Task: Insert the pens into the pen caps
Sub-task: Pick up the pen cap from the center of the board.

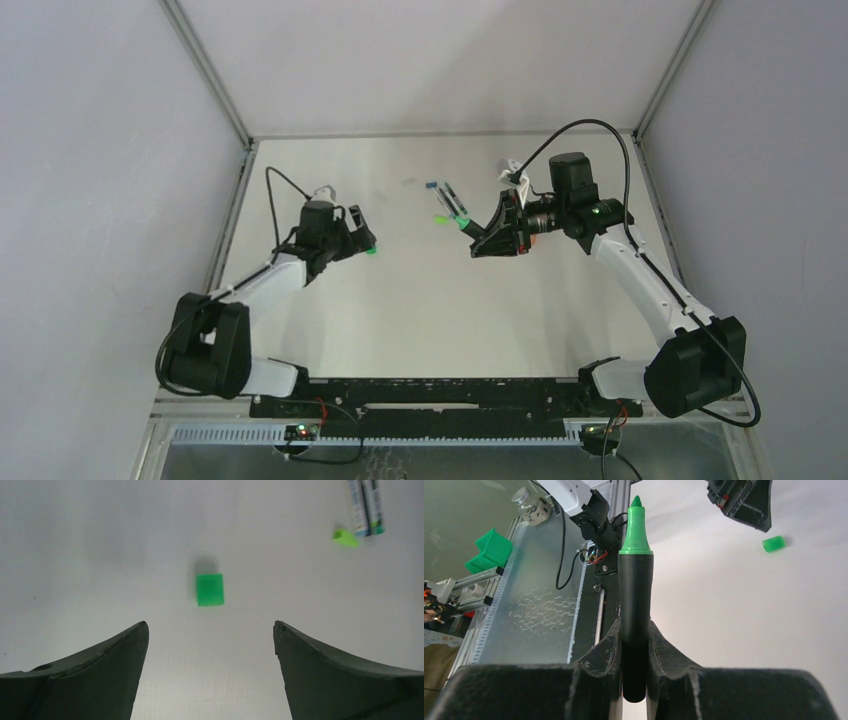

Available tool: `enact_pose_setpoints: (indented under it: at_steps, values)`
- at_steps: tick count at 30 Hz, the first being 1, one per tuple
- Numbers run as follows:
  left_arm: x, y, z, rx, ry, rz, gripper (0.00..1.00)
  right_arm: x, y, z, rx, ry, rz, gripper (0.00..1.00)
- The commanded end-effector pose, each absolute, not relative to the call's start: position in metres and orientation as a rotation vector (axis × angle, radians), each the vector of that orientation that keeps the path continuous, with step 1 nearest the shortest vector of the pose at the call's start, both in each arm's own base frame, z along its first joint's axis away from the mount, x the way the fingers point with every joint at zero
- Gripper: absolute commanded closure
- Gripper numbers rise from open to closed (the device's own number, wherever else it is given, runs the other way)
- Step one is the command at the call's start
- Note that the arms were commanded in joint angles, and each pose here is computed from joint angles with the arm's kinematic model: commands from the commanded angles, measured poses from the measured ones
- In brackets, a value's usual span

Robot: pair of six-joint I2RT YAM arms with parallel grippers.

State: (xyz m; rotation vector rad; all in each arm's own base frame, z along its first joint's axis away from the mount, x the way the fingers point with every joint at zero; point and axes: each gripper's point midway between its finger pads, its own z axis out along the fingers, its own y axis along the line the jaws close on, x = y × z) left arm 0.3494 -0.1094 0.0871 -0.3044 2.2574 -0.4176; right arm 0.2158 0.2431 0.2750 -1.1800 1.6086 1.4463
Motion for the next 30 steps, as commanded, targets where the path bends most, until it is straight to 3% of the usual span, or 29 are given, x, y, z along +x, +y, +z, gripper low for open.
enact_pose_setpoints:
  at_steps: [1, 6, 12, 24, 30]
  values:
    - [0.366, -0.107, 0.088, -0.283, 2.308, -0.243, 0.04, 0.218, 0.24, 0.279, -1.191, 1.574, 1.426, 1.0]
    - [0.376, -0.104, 0.058, -0.231, 2.448, 0.0, 0.16, 0.218, 0.24, 0.278, -1.19, 1.574, 1.424, 1.0]
    - [0.388, -0.116, 0.04, -0.215, 2.519, 0.011, 0.37, 0.219, 0.24, 0.277, -1.187, 1.583, 1.427, 1.0]
    - [0.394, -0.121, 0.03, -0.161, 2.594, 0.083, 0.49, 0.219, 0.24, 0.277, -1.191, 1.578, 1.431, 1.0]
    - [0.382, -0.113, 0.029, -0.177, 2.622, 0.152, 0.48, 0.219, 0.24, 0.277, -1.189, 1.577, 1.434, 1.0]
